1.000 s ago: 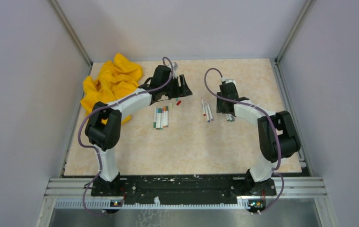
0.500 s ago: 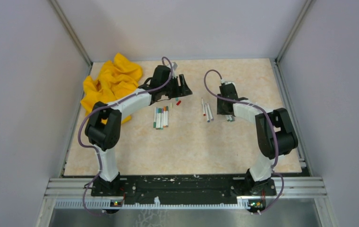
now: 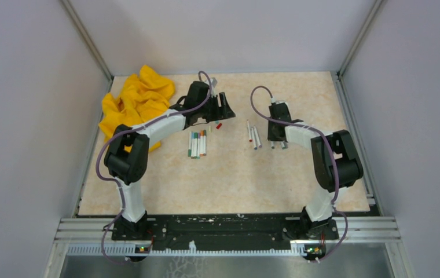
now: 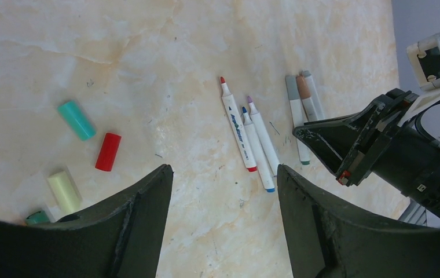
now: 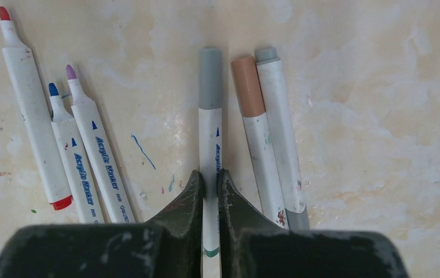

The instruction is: Open the pen caps

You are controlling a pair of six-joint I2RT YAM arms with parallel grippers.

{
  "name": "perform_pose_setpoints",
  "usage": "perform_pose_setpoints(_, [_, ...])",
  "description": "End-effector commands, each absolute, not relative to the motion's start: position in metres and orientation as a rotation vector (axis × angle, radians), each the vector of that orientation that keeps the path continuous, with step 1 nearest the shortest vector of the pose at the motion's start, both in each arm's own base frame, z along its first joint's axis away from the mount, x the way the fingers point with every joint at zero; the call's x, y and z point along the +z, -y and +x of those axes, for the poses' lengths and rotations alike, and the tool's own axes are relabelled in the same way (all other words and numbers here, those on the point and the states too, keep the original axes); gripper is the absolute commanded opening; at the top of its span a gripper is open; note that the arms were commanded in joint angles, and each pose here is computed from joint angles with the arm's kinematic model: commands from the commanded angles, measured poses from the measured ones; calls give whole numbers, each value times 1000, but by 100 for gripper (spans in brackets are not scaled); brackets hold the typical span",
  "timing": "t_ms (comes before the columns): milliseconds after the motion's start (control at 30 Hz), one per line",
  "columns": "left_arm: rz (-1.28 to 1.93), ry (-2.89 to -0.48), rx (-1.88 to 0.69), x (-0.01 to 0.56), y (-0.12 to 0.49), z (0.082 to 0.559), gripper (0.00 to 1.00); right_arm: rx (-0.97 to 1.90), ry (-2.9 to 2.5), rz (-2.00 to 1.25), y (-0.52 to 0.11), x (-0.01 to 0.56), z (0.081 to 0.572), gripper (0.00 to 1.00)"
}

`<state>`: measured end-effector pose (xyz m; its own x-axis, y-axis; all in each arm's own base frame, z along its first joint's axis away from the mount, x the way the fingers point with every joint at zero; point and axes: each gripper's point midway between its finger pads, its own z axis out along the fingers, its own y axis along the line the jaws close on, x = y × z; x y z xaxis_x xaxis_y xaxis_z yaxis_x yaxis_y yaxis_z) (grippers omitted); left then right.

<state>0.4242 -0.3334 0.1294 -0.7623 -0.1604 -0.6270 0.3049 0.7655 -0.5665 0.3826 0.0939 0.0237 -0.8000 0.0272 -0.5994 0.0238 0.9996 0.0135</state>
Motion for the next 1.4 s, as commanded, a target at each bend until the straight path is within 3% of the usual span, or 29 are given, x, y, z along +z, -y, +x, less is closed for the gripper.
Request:
perform_pose_setpoints(0, [111,-2228,-913,146,337,422,72,14,-2526,54,-92,15,376,0])
perform_pose_setpoints(533, [172,-2194,-1147,158,359,403,73,468,-2293,-159,-188,110,369,0])
perform_pose_setpoints(1200, [112,-2248,-1218,135,365,394,72,686,-2194,-273,-263,146,362,0])
perform_pose_setpoints(1367, [79,-2245,-1223,134,365,397,67,700,-2185,-289,-269,150,361,0])
